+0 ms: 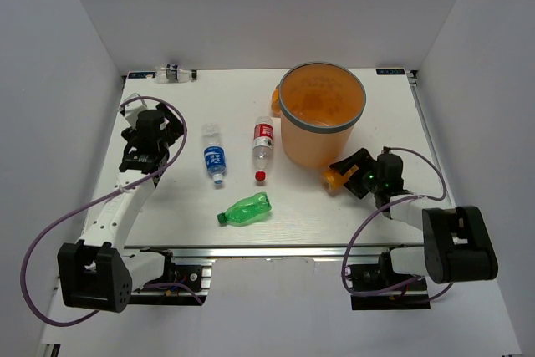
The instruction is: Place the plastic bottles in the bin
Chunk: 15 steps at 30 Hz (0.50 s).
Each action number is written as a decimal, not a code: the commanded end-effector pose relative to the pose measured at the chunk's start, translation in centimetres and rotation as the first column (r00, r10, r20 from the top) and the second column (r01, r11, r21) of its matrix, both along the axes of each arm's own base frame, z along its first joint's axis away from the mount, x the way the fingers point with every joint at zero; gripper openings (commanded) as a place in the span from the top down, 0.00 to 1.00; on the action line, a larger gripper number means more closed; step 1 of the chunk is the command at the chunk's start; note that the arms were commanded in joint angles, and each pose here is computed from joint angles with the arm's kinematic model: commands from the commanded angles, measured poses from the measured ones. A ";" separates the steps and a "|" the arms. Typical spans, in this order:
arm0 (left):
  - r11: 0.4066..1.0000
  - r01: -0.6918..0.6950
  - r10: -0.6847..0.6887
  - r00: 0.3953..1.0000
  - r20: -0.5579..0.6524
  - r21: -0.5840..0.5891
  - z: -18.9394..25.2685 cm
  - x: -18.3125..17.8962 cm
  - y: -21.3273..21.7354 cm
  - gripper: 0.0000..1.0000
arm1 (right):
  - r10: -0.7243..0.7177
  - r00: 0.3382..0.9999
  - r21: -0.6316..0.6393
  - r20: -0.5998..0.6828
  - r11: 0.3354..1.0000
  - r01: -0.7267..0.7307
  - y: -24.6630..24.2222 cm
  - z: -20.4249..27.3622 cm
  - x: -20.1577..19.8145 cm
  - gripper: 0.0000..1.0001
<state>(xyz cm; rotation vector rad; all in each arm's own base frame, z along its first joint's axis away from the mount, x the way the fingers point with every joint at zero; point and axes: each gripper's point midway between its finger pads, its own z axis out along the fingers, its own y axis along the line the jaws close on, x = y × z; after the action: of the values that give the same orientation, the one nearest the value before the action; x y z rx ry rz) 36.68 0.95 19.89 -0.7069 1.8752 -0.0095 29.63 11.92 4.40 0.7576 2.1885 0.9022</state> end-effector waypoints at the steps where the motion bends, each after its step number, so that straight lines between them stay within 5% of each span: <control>1: 1.000 0.013 -0.013 0.999 0.045 -0.006 1.9 0.6 -0.3 0.02 | -0.032 0.998 0.084 0.048 0.996 0.028 1.0 1.3 1.7 0.11; 4: 1.000 0.012 -0.012 0.999 0.043 -0.004 2.0 0.6 -0.3 0.02 | -0.049 0.998 0.114 0.032 0.992 0.045 1.1 0.6 1.3 0.20; 8: 1.000 0.005 -0.005 0.999 0.043 -0.002 1.9 0.5 -0.1 0.02 | -0.102 0.992 0.106 0.072 0.990 0.094 0.2 1.4 0.9 0.54; 13: 1.000 0.026 -0.025 1.000 0.019 -0.016 1.3 1.1 -0.7 0.02 | -0.233 0.942 0.016 0.240 0.972 0.236 -3.2 6.9 1.2 0.62; 15: 0.999 0.032 -0.032 0.999 -0.012 -0.020 0.5 1.4 -0.9 0.02 | -0.328 0.896 -0.115 0.301 0.920 0.375 -6.8 9.0 1.2 0.63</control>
<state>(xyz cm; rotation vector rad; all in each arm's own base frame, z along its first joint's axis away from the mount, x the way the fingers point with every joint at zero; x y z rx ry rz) 37.24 0.67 19.55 -0.7019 1.8948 -0.0152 29.78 9.64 9.42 0.8351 1.9239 0.8468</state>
